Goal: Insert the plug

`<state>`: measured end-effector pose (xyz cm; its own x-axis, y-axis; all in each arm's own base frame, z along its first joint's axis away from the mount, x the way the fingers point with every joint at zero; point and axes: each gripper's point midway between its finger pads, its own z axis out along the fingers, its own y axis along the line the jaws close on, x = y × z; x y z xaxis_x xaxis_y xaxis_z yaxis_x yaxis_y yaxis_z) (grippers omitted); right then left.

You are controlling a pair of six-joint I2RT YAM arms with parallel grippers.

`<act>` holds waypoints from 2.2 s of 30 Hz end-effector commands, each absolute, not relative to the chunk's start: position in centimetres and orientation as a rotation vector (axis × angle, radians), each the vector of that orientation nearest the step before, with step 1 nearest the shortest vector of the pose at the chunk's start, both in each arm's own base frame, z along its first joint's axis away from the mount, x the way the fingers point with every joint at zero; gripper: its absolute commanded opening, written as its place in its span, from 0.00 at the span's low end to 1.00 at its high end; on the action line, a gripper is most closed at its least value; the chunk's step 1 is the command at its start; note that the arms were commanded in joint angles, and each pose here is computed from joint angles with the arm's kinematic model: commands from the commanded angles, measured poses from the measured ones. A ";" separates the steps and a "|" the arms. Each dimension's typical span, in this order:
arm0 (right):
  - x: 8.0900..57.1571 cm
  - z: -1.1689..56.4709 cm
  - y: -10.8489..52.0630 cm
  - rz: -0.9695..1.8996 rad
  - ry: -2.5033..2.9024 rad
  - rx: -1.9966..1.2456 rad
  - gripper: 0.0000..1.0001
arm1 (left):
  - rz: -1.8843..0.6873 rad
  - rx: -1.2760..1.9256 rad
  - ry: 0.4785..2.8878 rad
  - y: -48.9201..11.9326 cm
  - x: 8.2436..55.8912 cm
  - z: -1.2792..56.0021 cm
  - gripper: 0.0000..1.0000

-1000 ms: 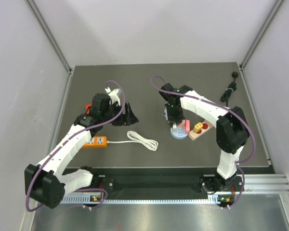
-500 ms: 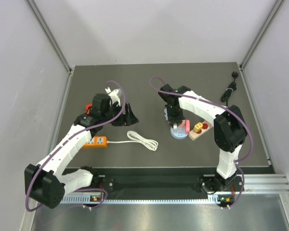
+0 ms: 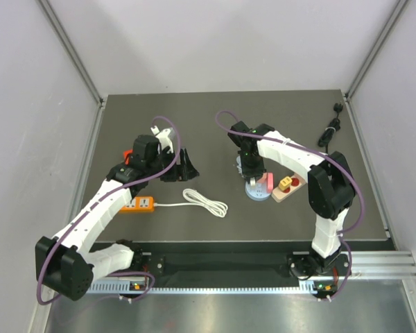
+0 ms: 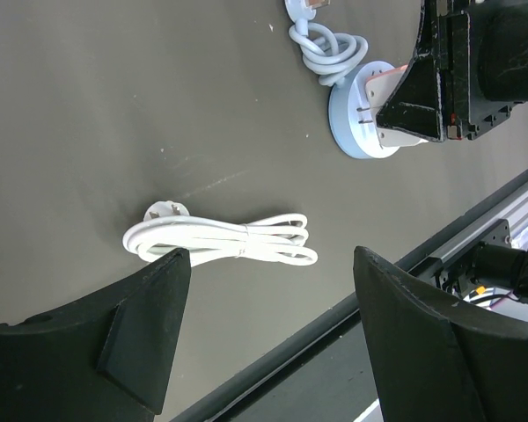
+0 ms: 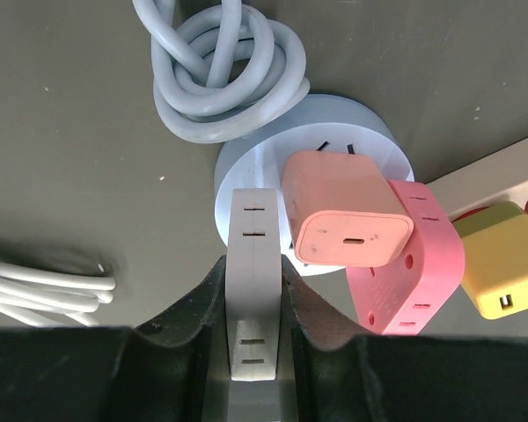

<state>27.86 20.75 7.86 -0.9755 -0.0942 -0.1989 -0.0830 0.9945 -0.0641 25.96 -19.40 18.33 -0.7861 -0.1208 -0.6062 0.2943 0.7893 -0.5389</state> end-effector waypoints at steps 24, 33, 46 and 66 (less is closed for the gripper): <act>27.6 5.1 20.5 -0.034 2.898 -0.063 0.00 | -0.856 0.161 2.290 -19.8 26.2 19.7 0.79; 27.2 3.6 19.7 -0.071 2.930 -0.082 0.00 | -0.846 0.157 2.297 -19.7 26.3 19.6 0.79; 25.7 0.9 18.6 -0.156 3.034 -0.132 0.00 | -0.818 0.154 2.308 -19.4 26.5 19.3 0.79; 28.9 4.5 19.7 -0.133 2.943 -0.111 0.21 | -0.778 0.139 2.292 -18.8 26.7 19.7 0.79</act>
<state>28.31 20.76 5.92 -0.9734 -0.0812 -0.2142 -0.0761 0.9966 -0.0324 25.96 -18.71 17.46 -0.7926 -0.1085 -0.5999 0.2714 0.8183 -0.5066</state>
